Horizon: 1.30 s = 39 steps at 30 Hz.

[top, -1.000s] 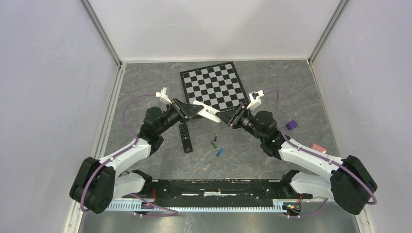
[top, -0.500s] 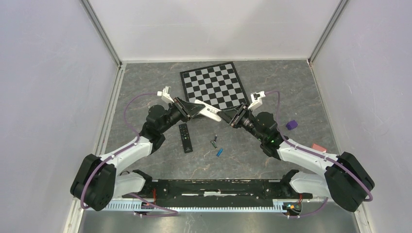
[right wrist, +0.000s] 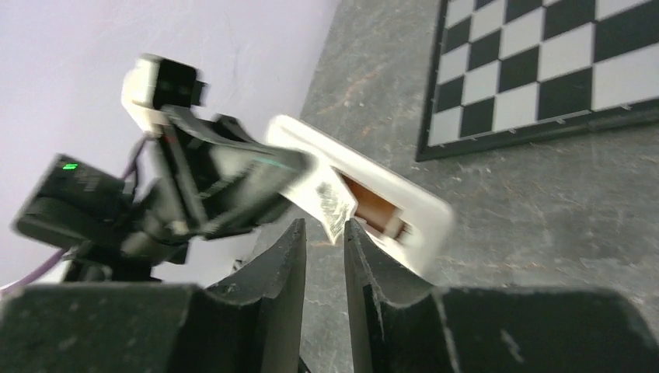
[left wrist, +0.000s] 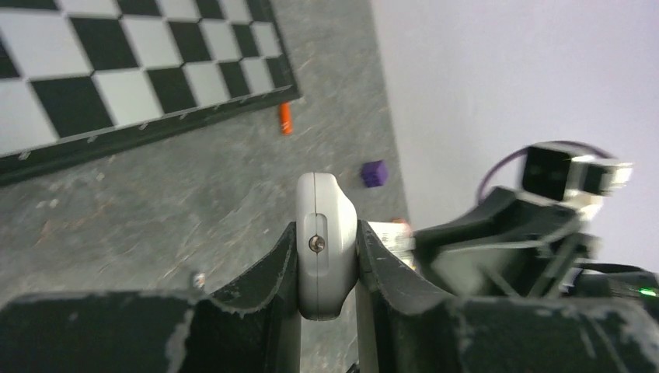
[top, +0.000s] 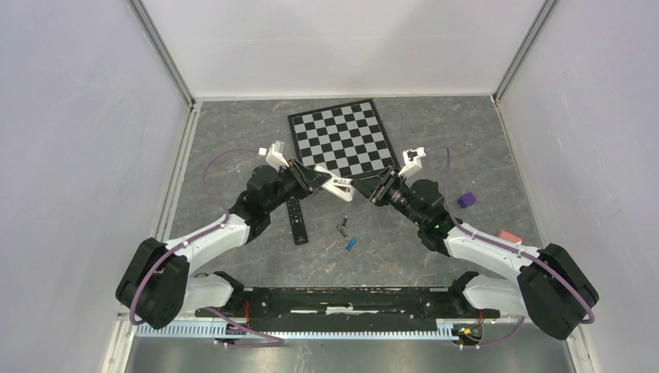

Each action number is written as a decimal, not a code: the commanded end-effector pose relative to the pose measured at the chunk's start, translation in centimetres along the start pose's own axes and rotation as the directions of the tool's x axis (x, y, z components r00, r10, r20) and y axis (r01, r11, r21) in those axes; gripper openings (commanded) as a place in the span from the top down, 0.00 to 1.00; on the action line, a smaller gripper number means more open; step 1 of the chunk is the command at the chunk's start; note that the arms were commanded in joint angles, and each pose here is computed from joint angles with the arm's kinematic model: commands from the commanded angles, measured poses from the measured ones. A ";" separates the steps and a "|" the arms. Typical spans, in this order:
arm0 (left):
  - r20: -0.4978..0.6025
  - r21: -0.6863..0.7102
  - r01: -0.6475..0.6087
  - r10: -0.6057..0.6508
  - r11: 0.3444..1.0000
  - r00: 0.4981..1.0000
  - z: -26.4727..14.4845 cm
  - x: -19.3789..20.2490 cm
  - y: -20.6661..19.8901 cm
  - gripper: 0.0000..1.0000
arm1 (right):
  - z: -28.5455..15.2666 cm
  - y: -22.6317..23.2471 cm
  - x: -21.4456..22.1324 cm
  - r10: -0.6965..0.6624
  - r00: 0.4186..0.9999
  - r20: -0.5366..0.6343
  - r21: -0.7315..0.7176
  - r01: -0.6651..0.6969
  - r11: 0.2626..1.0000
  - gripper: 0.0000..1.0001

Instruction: Load the batteries into the remote control

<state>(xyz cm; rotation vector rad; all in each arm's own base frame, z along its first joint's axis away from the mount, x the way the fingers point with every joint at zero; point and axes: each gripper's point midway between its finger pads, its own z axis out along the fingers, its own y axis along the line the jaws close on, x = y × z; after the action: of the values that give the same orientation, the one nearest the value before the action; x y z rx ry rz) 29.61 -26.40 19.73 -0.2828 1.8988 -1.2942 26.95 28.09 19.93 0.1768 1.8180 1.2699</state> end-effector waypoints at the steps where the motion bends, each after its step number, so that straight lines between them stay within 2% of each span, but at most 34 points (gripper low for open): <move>1: -0.166 -0.007 -0.041 0.039 0.999 0.985 0.1 4.3 0.4 0.98 | -1.0 6.7 -1.7 0.002 1.000 0.028 -0.265 0.005 0.964 0.71; 7: -0.165 0.001 -0.036 0.036 0.999 0.986 1.0 4.0 0.1 0.98 | -0.9 0.9 -0.5 0.002 1.000 0.007 -0.114 -0.001 0.993 0.70; 13: -0.134 -0.077 -0.035 0.024 0.996 0.991 2.3 3.7 2.1 0.98 | -1.4 -6.2 -0.3 -0.105 0.994 -0.027 0.131 0.107 0.986 0.68; 16: -0.128 -0.128 -0.057 0.041 0.990 0.991 3.0 3.5 3.5 0.98 | -1.6 -8.3 -0.7 -0.206 0.975 -0.085 0.231 0.220 0.948 0.64; 20: -0.165 -0.084 -0.089 0.074 0.993 0.984 3.4 3.8 2.6 0.98 | -2.5 -10.7 0.2 -0.285 0.933 -0.218 0.301 0.343 0.890 0.49; 25: -0.244 0.041 -0.188 0.192 0.981 0.951 3.0 4.4 0.2 0.98 | -4.2 -12.0 2.5 -0.328 0.887 -0.327 0.255 0.416 0.873 0.24; 28: -0.319 0.121 -0.270 0.295 0.955 0.900 1.9 5.3 -0.8 0.98 | -4.7 -10.8 3.5 -0.404 0.835 -0.373 0.129 0.478 0.869 0.13; 32: -0.369 0.289 -0.306 0.401 0.907 0.838 0.7 6.3 -3.4 0.98 | -5.3 -7.3 3.1 -0.555 0.765 -0.327 -0.070 0.566 0.821 0.02; 35: -0.412 0.447 -0.274 0.468 0.852 0.782 0.2 7.0 -6.3 0.98 | -5.6 -4.9 2.6 -0.643 0.716 -0.273 -0.181 0.618 0.765 0.02; 39: -0.448 0.583 -0.211 0.527 0.784 0.722 -1.5 8.1 -8.1 0.98 | -6.1 -2.8 3.4 -0.673 0.694 -0.257 -0.305 0.602 0.738 0.02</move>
<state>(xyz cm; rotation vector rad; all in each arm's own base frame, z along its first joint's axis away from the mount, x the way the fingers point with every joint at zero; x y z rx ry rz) 24.58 -33.07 19.81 0.5252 2.0428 -1.4524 22.94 23.03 13.99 -0.6064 1.9187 0.8992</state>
